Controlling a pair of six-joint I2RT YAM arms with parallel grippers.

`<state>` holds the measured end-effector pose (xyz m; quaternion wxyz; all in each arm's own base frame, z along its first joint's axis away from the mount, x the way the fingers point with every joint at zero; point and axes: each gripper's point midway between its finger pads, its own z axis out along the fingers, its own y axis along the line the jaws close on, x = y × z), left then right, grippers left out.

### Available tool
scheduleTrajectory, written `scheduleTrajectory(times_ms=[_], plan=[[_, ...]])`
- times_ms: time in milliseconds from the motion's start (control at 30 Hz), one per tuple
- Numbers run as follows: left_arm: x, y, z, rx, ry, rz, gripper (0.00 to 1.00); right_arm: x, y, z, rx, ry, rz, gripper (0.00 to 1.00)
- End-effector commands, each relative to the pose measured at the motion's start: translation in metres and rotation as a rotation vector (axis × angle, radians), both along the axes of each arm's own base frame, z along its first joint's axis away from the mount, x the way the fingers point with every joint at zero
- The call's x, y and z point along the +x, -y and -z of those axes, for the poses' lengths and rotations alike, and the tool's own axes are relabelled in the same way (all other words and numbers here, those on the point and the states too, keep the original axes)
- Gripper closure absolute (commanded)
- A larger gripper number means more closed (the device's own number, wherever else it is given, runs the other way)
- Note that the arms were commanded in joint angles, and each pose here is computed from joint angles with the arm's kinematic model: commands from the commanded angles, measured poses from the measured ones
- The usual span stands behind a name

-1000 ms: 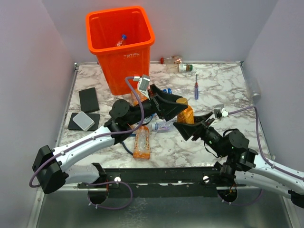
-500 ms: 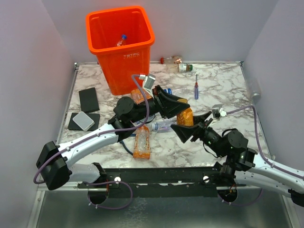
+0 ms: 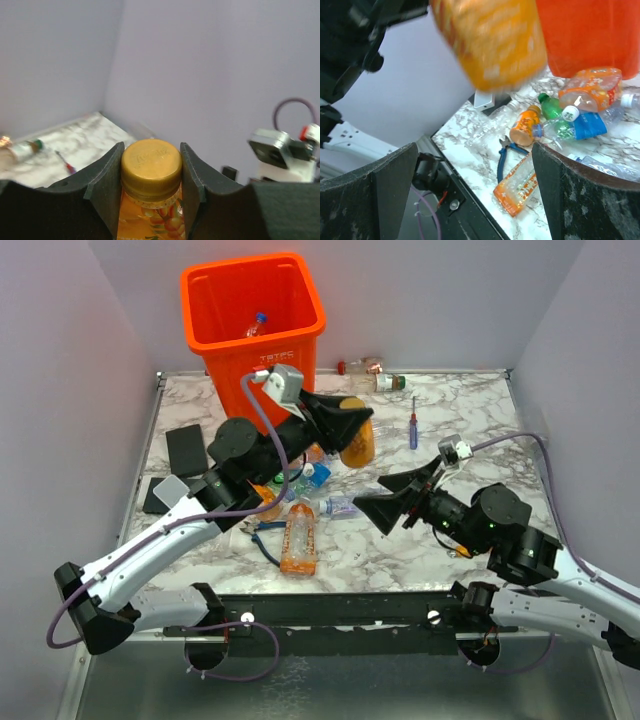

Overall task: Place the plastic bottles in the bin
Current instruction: Pick up the plastic bottle from the corner of the board, then place the plastic bottle in the trash bin.

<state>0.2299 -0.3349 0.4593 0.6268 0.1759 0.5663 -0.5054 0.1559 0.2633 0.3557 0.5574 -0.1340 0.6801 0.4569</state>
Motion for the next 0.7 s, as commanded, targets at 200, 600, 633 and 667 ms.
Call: scheduleTrajectory(times_ms=[200,600,633,667], plan=[[0.085,-0.126,-0.076,0.095,0.225,-0.738,1.00,-0.013,0.043,-0.006,0.069,0.042,0.047,0.00],[0.191,-0.249,-0.155,-0.230,0.393,-1.227,1.00,-0.003,0.084,0.065,0.113,-0.103,0.229,0.00],[0.206,-0.253,-0.149,-0.236,0.366,-1.260,1.00,-0.003,0.086,0.071,0.109,-0.112,0.233,0.01],[0.221,-0.259,-0.139,-0.251,0.330,-1.295,1.00,-0.003,0.088,0.076,0.103,-0.122,0.243,0.01]])
